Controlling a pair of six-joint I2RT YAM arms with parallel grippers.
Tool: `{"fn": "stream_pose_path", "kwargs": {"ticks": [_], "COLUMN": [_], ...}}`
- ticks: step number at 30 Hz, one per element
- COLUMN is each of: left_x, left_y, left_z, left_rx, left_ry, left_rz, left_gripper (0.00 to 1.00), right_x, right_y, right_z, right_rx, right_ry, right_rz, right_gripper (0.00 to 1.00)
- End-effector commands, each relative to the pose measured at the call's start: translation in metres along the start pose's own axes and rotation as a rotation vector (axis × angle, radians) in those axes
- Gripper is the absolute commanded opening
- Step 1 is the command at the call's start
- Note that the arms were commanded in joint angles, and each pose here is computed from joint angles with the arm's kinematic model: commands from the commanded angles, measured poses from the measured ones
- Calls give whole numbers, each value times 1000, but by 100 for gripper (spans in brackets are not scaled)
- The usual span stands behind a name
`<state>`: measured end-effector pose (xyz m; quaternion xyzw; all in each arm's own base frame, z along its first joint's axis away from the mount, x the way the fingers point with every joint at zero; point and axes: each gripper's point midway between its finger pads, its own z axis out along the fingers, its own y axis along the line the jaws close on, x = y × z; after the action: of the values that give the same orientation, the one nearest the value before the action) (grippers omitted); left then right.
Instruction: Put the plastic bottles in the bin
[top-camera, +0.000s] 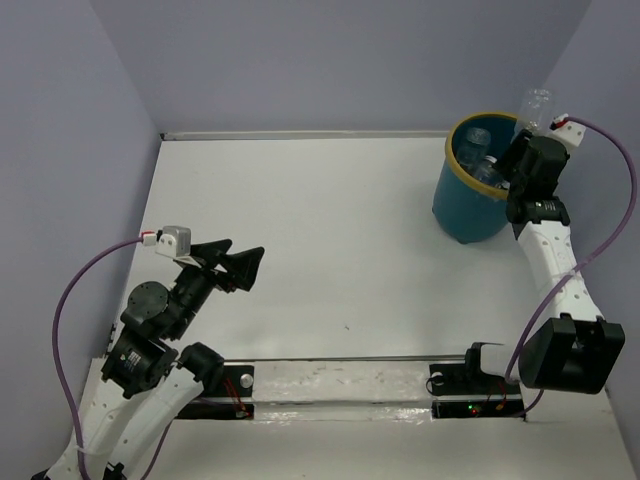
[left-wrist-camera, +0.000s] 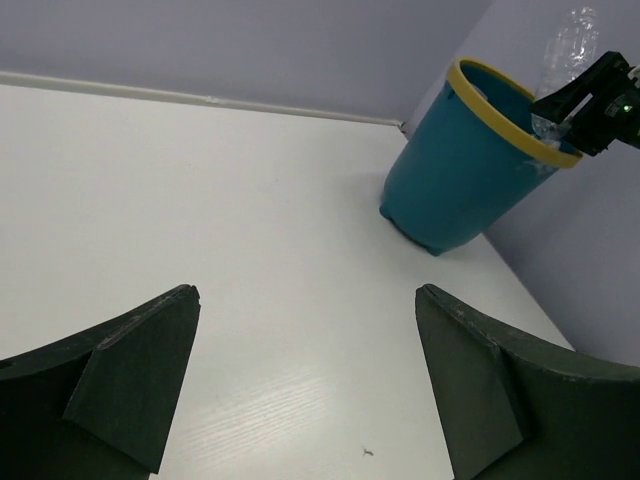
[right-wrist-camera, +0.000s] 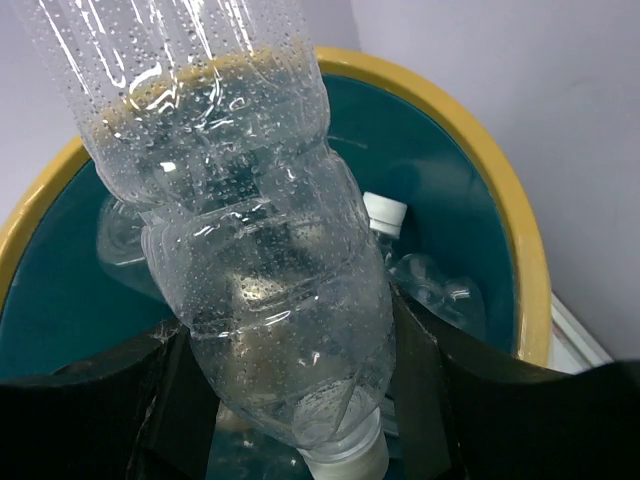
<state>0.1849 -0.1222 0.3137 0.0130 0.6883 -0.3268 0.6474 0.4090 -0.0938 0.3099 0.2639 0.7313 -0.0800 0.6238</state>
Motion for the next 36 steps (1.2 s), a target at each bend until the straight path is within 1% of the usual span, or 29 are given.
{"fn": "stream_pose_path", "kwargs": {"ticks": [1, 6, 8, 9, 10, 13, 17, 19, 21, 22, 24, 29, 32, 36], "left_x": [-10, -7, -9, -9, -10, -10, -9, -10, -10, -11, -12, -11, -11, -9], "left_y": [1, -1, -1, 0, 0, 1, 3, 5, 7, 7, 9, 12, 14, 16], "left_z": [-2, -1, -2, -2, -3, -2, 1, 1, 1, 1, 1, 3, 4, 7], "left_rx": [2, 17, 16, 15, 15, 11, 3, -4, -15, -16, -27, -41, -55, -66], "left_ry": [-42, -32, -40, -42, -45, -44, -40, -44, -47, -49, -50, -43, -43, -36], "left_rz": [50, 55, 55, 57, 55, 58, 58, 60, 61, 63, 64, 62, 62, 59], "left_gripper": [99, 99, 99, 99, 99, 99, 99, 99, 99, 99, 99, 99, 99, 99], "right_x": [-32, -5, 3, -1, -3, -14, -22, -17, -18, -11, -13, -31, -46, -69], "right_y": [5, 15, 19, 21, 21, 23, 29, 29, 31, 30, 29, 27, 29, 41], "right_z": [9, 21, 17, 11, 7, -8, -26, -32, -39, -40, -45, -55, -65, -92], "right_rx": [-64, -134, -163, -175, -182, -212, -263, -263, -278, -274, -273, -275, -291, -388], "right_ry": [-146, -82, -59, -68, -72, -98, -98, -63, -52, -24, -27, -73, -105, -142], "right_rz": [120, 145, 168, 179, 198, 220, 246, 252, 267, 265, 267, 261, 283, 325], "right_gripper": [32, 33, 42, 46, 54, 63, 66, 74, 86, 93, 99, 100, 100, 100]}}
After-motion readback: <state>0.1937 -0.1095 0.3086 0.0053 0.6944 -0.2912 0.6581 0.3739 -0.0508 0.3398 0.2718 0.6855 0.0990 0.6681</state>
